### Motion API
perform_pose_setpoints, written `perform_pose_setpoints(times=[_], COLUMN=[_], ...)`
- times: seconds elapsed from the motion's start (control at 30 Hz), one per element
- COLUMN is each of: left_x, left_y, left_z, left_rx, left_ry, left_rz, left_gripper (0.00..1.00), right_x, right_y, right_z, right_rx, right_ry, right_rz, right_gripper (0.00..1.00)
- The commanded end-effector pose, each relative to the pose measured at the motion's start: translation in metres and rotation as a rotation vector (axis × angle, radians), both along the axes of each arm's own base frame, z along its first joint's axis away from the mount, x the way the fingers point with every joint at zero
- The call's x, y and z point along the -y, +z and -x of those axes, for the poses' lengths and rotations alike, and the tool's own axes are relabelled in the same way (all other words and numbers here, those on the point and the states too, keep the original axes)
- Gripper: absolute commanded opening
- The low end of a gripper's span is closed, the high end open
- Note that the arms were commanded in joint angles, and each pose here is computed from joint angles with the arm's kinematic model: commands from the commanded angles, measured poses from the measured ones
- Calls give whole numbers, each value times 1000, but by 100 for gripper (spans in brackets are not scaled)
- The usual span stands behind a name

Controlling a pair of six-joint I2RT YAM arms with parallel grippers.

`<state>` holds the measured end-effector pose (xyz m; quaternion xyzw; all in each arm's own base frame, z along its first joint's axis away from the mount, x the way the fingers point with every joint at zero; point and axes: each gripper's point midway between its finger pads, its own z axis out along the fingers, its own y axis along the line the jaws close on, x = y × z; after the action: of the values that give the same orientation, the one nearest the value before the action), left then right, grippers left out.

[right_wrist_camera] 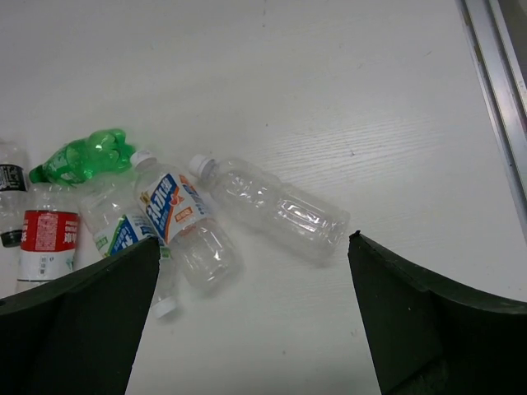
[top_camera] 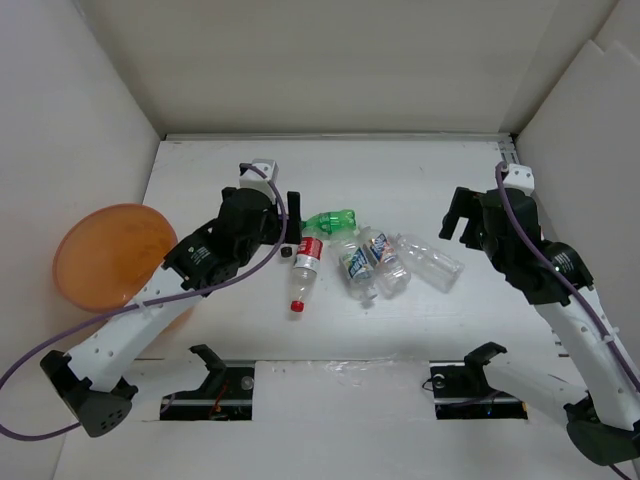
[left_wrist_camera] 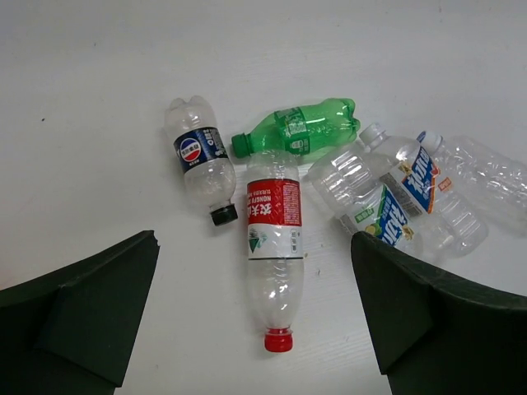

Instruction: Put the plastic bottles in the bin

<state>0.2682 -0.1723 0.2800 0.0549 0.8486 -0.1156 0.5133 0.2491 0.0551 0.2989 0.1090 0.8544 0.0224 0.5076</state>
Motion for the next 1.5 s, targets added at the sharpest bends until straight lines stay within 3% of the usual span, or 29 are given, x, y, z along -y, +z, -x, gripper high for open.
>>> perform_pose_setpoints(times=[0.0,0.33,0.6,0.93,1.07,1.47], left_x=[2,4,12,12,14,16], left_y=[6,6,5,3,3,7], left_z=[0,2,5,7,8,9], left_rx=[25,26,22,19,16,21], left_ry=[-26,-49,-98,-107,-116,-124], left_rz=[27,51,65,68,71,80], left_gripper=[100,100,100,100,100,100], right_x=[3,-23,-63,-51,-38,0], right_y=[15,-20,-99,-161,-197,-246], right_z=[0,-11,-55,-87,-83,-79], right_rx=[32,-86,-340,-479,-581,-753], right_ry=[-14,157,312,297,263,54], right_rz=[8,159,262,209,218,260], right_gripper=[100,100,100,100,100,100])
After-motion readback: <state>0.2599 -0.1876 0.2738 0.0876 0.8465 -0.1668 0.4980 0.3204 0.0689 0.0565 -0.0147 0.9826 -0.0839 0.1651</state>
